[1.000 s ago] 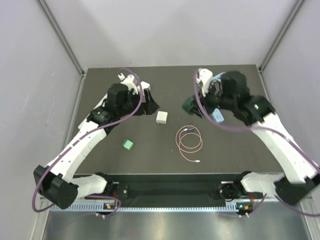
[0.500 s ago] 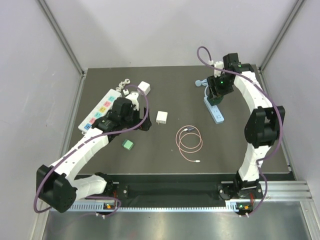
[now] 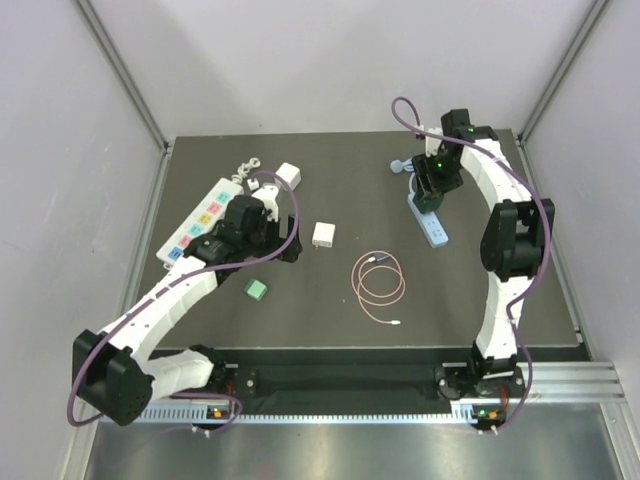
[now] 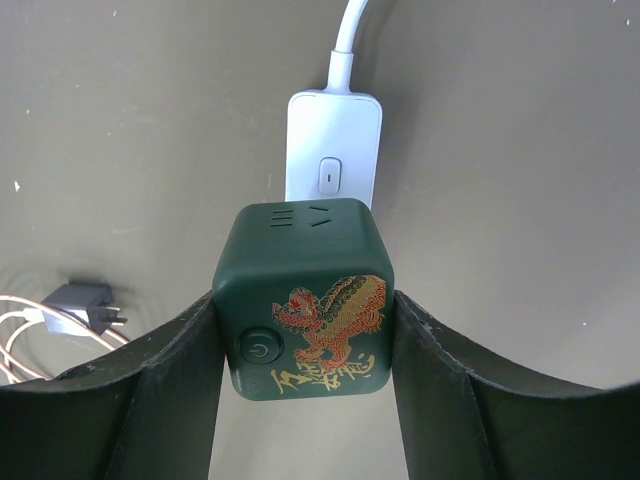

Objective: Insert the plug

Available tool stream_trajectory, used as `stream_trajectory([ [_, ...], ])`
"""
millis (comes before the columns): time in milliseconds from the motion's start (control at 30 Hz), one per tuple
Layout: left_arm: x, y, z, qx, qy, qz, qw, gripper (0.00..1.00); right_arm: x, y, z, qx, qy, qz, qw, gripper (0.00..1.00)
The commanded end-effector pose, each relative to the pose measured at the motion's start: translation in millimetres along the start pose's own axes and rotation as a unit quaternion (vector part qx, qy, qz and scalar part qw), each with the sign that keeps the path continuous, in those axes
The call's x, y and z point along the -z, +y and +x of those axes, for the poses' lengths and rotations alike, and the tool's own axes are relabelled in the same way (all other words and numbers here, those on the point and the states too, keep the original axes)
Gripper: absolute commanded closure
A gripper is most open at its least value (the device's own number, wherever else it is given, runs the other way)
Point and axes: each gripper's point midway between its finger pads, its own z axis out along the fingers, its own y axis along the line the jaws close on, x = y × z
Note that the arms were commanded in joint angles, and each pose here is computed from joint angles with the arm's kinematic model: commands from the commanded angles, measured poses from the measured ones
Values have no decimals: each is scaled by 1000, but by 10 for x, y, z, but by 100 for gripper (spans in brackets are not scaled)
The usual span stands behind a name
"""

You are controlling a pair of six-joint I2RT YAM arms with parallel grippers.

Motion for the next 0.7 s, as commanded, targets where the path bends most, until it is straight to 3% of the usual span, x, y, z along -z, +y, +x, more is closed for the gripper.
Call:
stream_trajectory([
  [0, 26, -35, -153, -10, -30, 6, 999, 2, 115, -15, -49, 5, -15, 7, 1000, 100],
  [667, 67, -25, -180, -11, -38, 4, 999, 2, 30, -231, 81, -16, -1, 36, 999, 100],
])
